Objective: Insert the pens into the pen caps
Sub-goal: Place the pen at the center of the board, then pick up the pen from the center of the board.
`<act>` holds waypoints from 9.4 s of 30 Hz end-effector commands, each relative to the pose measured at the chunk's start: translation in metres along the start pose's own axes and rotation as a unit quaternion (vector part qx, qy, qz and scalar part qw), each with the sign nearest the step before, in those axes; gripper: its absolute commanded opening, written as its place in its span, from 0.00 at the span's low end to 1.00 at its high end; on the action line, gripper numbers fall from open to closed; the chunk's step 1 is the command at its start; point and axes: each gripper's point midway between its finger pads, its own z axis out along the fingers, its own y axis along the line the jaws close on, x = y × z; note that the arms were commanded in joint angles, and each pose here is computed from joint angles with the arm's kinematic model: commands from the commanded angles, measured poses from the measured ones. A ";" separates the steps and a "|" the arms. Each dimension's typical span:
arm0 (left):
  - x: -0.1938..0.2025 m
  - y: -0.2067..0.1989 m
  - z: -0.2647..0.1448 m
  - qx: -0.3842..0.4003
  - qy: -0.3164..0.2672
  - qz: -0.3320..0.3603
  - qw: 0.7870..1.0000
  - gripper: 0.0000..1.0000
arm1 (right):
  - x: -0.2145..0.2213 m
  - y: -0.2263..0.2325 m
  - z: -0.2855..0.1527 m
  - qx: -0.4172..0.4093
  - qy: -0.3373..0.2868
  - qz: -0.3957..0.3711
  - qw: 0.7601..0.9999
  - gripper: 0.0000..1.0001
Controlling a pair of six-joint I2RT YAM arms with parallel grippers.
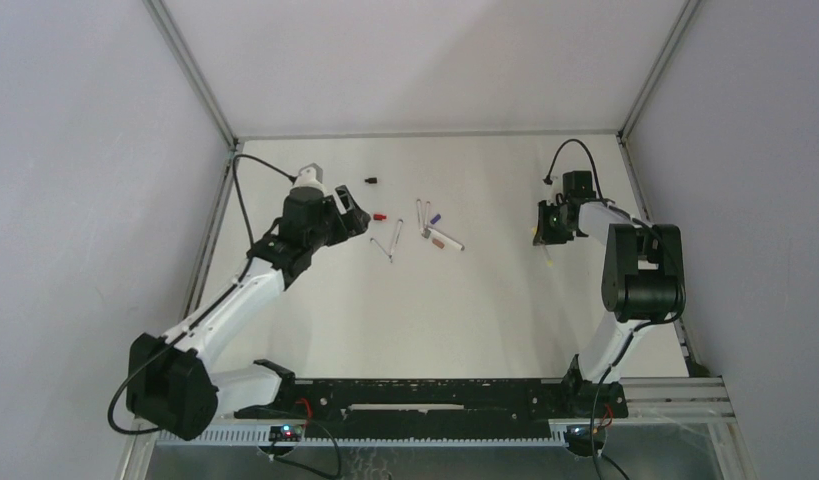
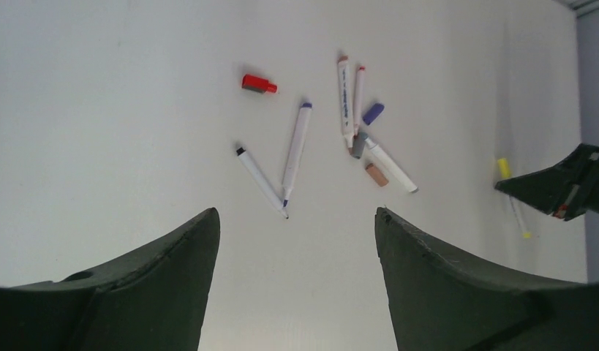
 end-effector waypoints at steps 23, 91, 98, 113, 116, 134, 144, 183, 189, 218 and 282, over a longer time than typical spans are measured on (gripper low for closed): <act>0.009 0.005 0.102 -0.030 0.159 0.140 0.977 0.52 | -0.024 0.071 -0.134 -0.252 -0.067 -0.116 0.958 0.62; 0.079 -0.088 0.235 0.000 0.233 -0.041 0.972 0.27 | -0.027 0.109 -0.134 -0.347 -0.071 -0.093 0.931 0.60; 0.087 -0.087 0.235 -0.009 0.249 -0.034 0.968 0.28 | -0.027 0.108 -0.135 -0.348 -0.072 -0.090 0.930 0.60; 0.100 -0.075 0.223 -0.053 0.282 0.030 0.958 0.18 | -0.028 0.105 -0.137 -0.351 -0.076 -0.082 0.930 0.60; 0.103 -0.067 0.219 -0.067 0.289 0.047 0.954 0.18 | -0.029 0.105 -0.138 -0.351 -0.078 -0.084 0.929 0.60; 0.115 -0.037 0.168 -0.106 0.317 0.175 0.926 0.15 | -0.029 0.108 -0.142 -0.360 -0.080 -0.082 0.926 0.60; 0.142 -0.030 0.132 -0.093 0.348 0.239 0.901 0.18 | -0.029 0.112 -0.144 -0.364 -0.080 -0.085 0.924 0.60; 0.117 -0.178 -0.023 0.354 0.391 0.174 0.832 0.00 | 0.009 0.195 -0.253 -0.407 -0.235 -0.653 0.594 0.69; 0.110 -0.202 -0.057 0.427 0.416 0.141 0.791 0.00 | 0.008 0.227 -0.231 -0.335 -0.238 -0.752 0.516 0.67; 0.117 -0.211 -0.070 0.457 0.435 0.138 0.763 0.00 | 0.061 0.265 -0.175 -0.325 -0.139 -0.847 0.398 0.25; 0.029 0.028 0.172 0.086 0.335 0.459 0.818 0.52 | 0.037 0.208 -0.192 -0.438 -0.029 -0.338 0.832 0.00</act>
